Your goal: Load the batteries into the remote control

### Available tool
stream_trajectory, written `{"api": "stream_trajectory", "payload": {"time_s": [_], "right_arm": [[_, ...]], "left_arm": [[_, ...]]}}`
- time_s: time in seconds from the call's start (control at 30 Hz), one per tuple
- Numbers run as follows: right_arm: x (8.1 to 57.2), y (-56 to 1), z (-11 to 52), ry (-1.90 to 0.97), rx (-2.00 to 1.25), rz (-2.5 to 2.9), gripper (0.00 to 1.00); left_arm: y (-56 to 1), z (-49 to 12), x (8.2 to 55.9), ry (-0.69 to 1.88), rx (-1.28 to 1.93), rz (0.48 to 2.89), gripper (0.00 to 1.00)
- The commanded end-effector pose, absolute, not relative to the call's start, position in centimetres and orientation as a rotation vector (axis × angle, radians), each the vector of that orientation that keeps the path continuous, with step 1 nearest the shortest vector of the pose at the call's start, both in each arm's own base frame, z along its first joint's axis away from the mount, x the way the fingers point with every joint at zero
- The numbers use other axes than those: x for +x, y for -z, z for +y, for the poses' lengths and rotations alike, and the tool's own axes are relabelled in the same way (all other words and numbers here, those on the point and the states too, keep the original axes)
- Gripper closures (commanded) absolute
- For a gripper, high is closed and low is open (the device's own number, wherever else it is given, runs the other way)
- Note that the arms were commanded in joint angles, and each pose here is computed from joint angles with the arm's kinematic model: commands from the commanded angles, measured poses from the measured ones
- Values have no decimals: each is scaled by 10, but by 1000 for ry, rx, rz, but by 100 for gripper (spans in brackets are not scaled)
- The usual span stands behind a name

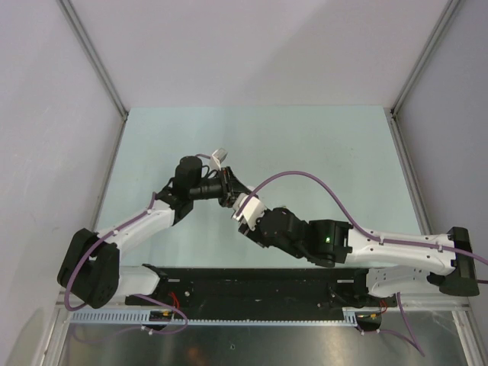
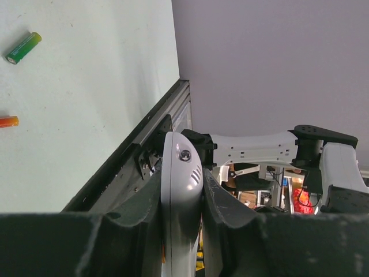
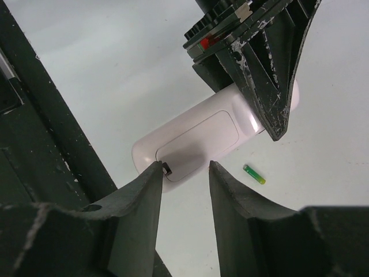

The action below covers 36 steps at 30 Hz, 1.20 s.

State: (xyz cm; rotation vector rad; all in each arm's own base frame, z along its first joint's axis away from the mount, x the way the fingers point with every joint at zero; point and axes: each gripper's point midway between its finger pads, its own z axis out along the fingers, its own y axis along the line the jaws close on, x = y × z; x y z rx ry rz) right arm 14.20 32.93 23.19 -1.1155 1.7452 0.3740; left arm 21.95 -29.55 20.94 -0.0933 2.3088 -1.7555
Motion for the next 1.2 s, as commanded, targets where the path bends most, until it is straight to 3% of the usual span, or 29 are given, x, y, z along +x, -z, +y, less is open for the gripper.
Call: {"api": "stream_trajectory", "payload": {"time_s": [0.0, 0.2, 0.37, 0.63, 1.17], "right_arm": [[147, -240, 333, -347, -1109, 1732, 58], [151, -233, 330, -306, -1114, 1746, 63], [158, -234, 328, -293, -1092, 1753, 82], [166, -238, 326, -277, -1056, 1750, 100], [173, -253, 324, -297, -1003, 1722, 100]], "left_arm": [[-229, -295, 212, 1834, -64, 2265, 100], [-234, -297, 210, 1845, -43, 2257, 100], [-234, -296, 207, 1846, -27, 2252, 100], [-232, -298, 200, 1846, -10, 2257, 100], [-219, -301, 199, 1812, -15, 2284, 100]]}}
